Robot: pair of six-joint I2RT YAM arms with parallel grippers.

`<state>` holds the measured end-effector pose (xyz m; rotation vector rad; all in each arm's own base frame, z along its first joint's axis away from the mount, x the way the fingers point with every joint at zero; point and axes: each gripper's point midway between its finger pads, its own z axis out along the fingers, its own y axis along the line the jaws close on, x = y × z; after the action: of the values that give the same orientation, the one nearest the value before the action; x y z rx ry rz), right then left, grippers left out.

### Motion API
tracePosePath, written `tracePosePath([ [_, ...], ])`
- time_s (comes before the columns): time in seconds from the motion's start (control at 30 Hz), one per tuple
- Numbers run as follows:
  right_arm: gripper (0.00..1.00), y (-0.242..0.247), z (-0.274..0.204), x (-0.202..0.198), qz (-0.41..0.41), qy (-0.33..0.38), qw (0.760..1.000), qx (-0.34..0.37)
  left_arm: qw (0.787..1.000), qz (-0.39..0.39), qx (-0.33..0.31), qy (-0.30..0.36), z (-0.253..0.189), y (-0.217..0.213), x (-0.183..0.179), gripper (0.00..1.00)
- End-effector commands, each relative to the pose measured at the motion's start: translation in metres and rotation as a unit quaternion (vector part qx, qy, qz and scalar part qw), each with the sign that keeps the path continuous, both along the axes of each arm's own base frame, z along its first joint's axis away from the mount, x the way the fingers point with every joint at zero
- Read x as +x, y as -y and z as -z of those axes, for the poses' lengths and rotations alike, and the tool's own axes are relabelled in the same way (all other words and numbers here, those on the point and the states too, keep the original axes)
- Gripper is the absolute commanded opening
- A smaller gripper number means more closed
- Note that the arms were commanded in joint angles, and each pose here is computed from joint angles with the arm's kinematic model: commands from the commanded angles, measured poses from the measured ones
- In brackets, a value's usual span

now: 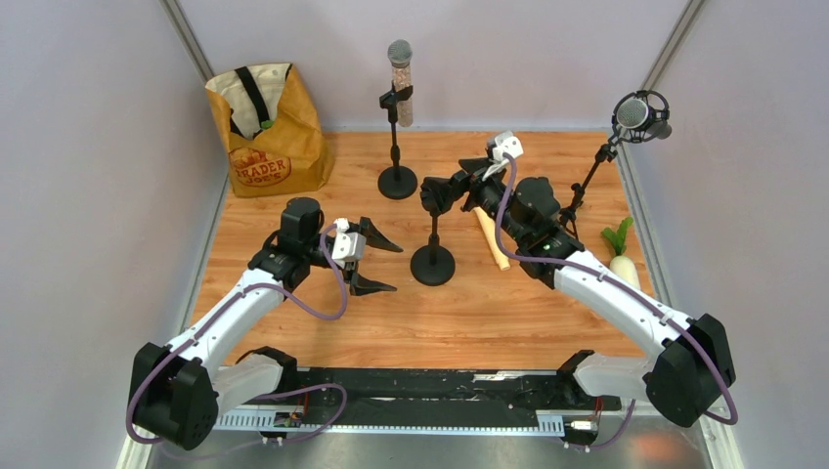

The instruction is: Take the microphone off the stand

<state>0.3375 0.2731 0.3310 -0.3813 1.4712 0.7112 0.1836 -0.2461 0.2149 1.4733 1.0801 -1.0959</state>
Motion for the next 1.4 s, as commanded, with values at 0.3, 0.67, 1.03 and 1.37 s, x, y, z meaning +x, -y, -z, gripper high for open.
tracePosePath([
  [0.3,0.97,0.001,0.031,-0.002,0.002,-0.058,0.998,-0.03,1.0,0.01,-0.009,0.023,-0.008,0.0,0.0,0.85],
  [0.67,1.0,0.004,-0.027,0.01,0.017,-0.008,1.0,-0.024,1.0,0.01,-0.008,0.018,-0.006,0.0,0.0,0.85],
  [1.03,0.99,0.017,0.023,0.03,0.071,-0.034,0.993,-0.089,1.0,0.009,-0.008,0.018,-0.006,0.0,0.0,0.85],
  [1.37,0.99,0.024,0.092,0.015,0.053,-0.089,0.983,-0.15,1.0,0.01,-0.009,0.02,-0.007,0.0,0.0,0.85],
])
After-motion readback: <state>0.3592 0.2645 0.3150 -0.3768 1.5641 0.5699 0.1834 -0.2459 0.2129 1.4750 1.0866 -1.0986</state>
